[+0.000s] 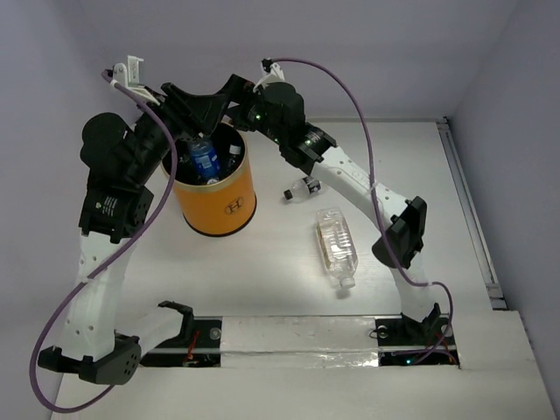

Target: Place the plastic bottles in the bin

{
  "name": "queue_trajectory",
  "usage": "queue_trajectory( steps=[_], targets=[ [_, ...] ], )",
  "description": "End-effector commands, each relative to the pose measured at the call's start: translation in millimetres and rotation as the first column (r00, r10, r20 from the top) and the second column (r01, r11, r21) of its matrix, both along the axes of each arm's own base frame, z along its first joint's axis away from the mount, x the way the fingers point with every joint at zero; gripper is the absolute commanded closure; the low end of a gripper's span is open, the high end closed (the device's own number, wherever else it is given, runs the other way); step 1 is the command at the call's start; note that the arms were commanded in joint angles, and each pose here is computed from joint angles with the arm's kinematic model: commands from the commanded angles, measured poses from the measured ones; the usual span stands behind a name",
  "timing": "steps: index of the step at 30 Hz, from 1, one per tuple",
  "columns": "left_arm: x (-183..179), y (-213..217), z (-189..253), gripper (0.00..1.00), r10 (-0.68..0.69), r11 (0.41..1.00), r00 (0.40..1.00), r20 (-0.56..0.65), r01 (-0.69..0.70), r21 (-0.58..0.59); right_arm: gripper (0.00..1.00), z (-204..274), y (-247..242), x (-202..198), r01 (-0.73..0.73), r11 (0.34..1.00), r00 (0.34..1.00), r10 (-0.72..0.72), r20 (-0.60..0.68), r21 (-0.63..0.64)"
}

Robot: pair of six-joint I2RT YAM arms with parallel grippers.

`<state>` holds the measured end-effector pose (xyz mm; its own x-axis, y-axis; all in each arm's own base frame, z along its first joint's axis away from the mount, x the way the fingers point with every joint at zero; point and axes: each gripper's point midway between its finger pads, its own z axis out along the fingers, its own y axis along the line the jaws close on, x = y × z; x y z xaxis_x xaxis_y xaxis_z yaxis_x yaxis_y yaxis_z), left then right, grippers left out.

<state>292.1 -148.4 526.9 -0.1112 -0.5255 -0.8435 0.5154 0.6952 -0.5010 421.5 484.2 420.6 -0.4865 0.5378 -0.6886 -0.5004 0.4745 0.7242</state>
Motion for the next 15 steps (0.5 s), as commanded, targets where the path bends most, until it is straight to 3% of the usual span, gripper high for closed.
queue_trajectory(
  steps=[1, 5, 6, 7, 8, 10, 12, 15],
  targets=[
    [-20.6, -7.8, 40.8, 0.50, -0.047, 0.998, 0.989, 0.140, 0.042, 0.037, 0.00, 85.5, -45.4, -25.5, 0.055, 0.996, 0.985, -0.065, 0.158, 0.065],
    [-12.5, -33.9, 32.6, 0.50, -0.102, 0.993, 0.987, 0.122, 0.093, 0.077, 0.08, 71.2, -83.6, -27.0, 0.119, 0.993, 0.982, -0.120, 0.145, 0.012],
    [-12.0, -41.8, 29.8, 0.50, -0.116, 0.990, 0.986, 0.118, 0.106, 0.092, 0.28, 67.4, -95.0, -28.6, 0.139, 0.990, 0.981, -0.139, 0.139, 0.007],
    [-15.0, -57.0, 22.8, 0.50, -0.148, 0.983, 0.983, 0.107, 0.134, 0.122, 0.41, 66.1, -113.6, -25.0, 0.171, 0.985, 0.975, -0.170, 0.140, 0.010],
    [-6.4, -67.6, 10.7, 0.50, -0.151, 0.979, 0.986, 0.068, 0.140, 0.148, 0.64, 51.5, -136.8, -33.5, 0.196, 0.981, 0.974, -0.193, 0.115, -0.012],
    [-7.0, -93.6, -6.3, 0.51, -0.203, 0.959, 0.979, 0.035, 0.191, 0.208, 0.85, 31.1, -178.1, -29.5, 0.258, 0.965, 0.963, -0.254, 0.087, -0.040],
    [8.2, -113.2, -38.3, 0.57, -0.199, 0.940, 0.979, -0.051, 0.206, 0.273, 0.96, -5.5, -217.0, -47.2, 0.282, 0.955, 0.959, -0.280, 0.042, -0.095],
    [19.7, -144.5, -88.2, 0.76, -0.207, 0.887, 0.969, -0.135, 0.244, 0.392, 1.00, -31.0, -273.3, -76.4, 0.355, 0.919, 0.934, -0.354, 0.037, -0.168]
  ],
)
